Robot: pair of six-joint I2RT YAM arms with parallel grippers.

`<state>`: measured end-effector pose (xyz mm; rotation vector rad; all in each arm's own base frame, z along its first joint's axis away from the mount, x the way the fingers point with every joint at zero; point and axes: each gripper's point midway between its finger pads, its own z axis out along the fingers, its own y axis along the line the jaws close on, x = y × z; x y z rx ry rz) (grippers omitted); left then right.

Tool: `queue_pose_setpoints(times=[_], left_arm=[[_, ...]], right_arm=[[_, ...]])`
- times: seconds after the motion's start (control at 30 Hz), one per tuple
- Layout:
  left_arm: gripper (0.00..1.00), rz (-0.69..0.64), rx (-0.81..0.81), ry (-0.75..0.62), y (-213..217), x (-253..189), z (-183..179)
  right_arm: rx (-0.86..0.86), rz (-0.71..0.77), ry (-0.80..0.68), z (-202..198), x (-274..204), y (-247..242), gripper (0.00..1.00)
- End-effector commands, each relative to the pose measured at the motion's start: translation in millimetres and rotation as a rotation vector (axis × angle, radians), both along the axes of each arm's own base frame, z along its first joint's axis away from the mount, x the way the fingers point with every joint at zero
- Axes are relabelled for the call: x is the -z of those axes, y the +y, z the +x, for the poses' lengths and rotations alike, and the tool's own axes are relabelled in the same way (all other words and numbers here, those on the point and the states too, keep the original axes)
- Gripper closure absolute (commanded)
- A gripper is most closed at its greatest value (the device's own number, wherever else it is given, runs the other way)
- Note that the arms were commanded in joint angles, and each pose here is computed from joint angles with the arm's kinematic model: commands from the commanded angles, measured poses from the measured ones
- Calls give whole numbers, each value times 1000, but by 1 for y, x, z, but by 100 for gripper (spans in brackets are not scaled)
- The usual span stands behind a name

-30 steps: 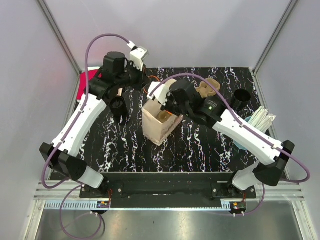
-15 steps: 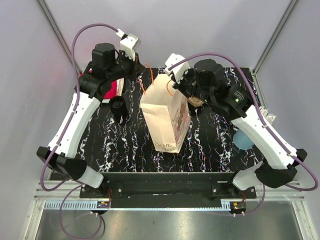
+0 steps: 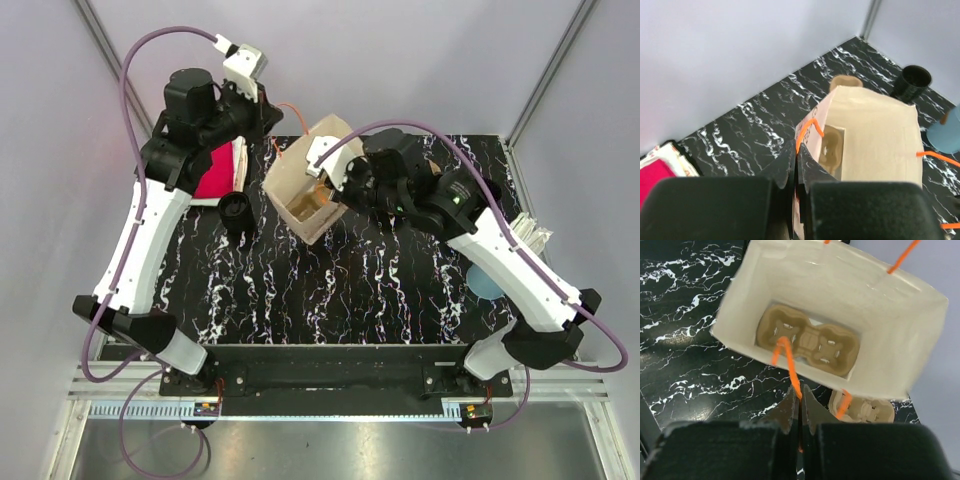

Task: Pack the takeout coffee

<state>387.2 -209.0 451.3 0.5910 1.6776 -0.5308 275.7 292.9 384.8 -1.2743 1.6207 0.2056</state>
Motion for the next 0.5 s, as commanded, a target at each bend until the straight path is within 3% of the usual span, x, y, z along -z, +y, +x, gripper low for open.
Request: queue_pose_setpoints(times=[0.0,0.07,0.13,0.3,0.37,0.4,0.47], left_arm=[[100,35,-17,40,-2,32,12],[100,45,-28,78,-2,44,21],[100,19,-36,11,0,12,21],[100,-52,-42,-190,10,-82,-3],[100,-60,-27,-184,9,-82,-7],[100,-45,-10,-137,3,-62,-6],[100,-25,14,-92,-5,-38,-5]], right_arm=[[63,260,-95,0,-89,-17,100],[43,292,-91,-6,-100,-16,100],[23,273,-64,-6,-87,-10,100],[49,9,38,14,25,-3,100],[90,-32,35,22,39,-7,100],[91,-23,22,23,36,-7,100],[81,53,-26,19,8,-8,100]])
